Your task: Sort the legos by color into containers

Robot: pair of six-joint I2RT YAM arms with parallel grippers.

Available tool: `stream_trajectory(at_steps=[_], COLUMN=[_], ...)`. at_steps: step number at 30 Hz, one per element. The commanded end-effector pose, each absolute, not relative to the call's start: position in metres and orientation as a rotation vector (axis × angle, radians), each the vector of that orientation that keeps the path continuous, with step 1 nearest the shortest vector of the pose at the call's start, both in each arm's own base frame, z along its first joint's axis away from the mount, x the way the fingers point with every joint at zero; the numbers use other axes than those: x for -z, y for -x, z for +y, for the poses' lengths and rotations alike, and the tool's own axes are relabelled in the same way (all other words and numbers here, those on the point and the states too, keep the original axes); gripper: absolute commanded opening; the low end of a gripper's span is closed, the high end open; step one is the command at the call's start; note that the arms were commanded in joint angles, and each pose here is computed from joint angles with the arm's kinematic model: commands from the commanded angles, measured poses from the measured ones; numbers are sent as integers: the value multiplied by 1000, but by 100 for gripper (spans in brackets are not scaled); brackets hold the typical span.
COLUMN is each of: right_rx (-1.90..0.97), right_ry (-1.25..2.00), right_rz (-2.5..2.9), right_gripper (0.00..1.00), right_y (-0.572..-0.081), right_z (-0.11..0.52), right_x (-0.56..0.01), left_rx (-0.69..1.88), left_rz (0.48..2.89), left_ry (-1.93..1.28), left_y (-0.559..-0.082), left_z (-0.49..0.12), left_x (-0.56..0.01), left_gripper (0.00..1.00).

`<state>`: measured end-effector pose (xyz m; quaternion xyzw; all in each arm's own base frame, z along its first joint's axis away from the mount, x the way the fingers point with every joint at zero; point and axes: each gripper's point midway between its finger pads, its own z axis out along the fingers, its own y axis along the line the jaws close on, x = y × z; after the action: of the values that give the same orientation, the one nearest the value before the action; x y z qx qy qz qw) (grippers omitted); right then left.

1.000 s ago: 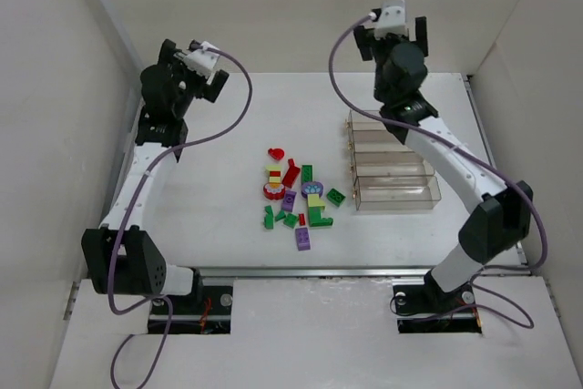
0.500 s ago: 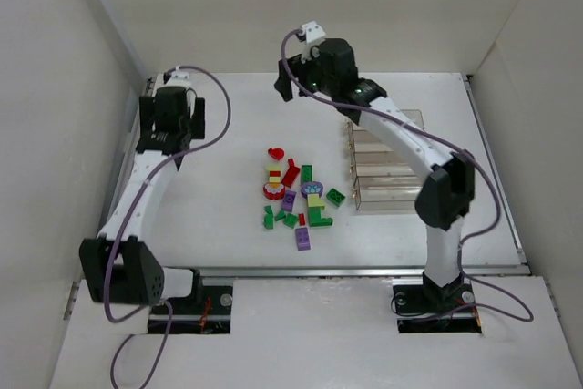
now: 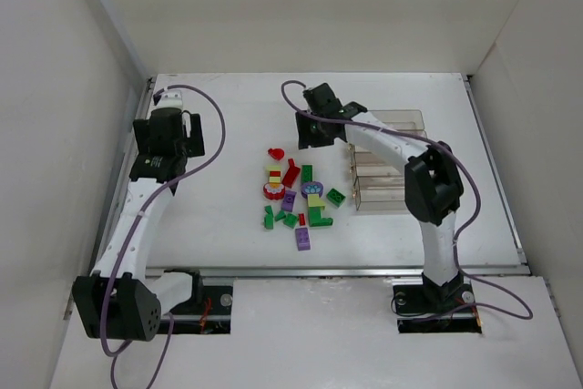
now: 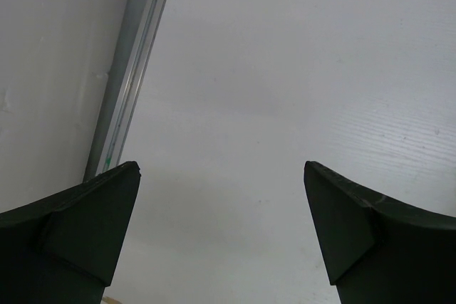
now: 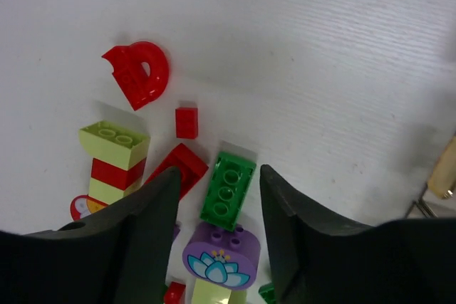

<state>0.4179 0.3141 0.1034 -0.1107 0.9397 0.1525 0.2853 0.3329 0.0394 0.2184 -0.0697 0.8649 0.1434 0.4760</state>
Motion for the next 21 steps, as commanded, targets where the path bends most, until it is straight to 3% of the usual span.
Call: stream_trajectory(at_steps=[1, 4, 9, 21], right_rx=[-308, -302, -334, -266], right_ry=[136, 136, 165, 243], right_rz=[2523, 2569, 2595, 2649], right_gripper=[53, 53, 65, 66], right_y=[-412, -404, -390, -379], right_z=[294, 291, 301, 309], right_x=[-111, -91, -78, -48], left_rx=[-387, -376, -378, -386], left_rz=[2064, 2066, 2075, 2067], left_ry=[246, 239, 238, 244], left_y=[-336, -336, -335, -330], left_z=[49, 47, 47, 49], left_x=[-228, -227, -223, -218], left_gripper=[100, 100, 100, 100])
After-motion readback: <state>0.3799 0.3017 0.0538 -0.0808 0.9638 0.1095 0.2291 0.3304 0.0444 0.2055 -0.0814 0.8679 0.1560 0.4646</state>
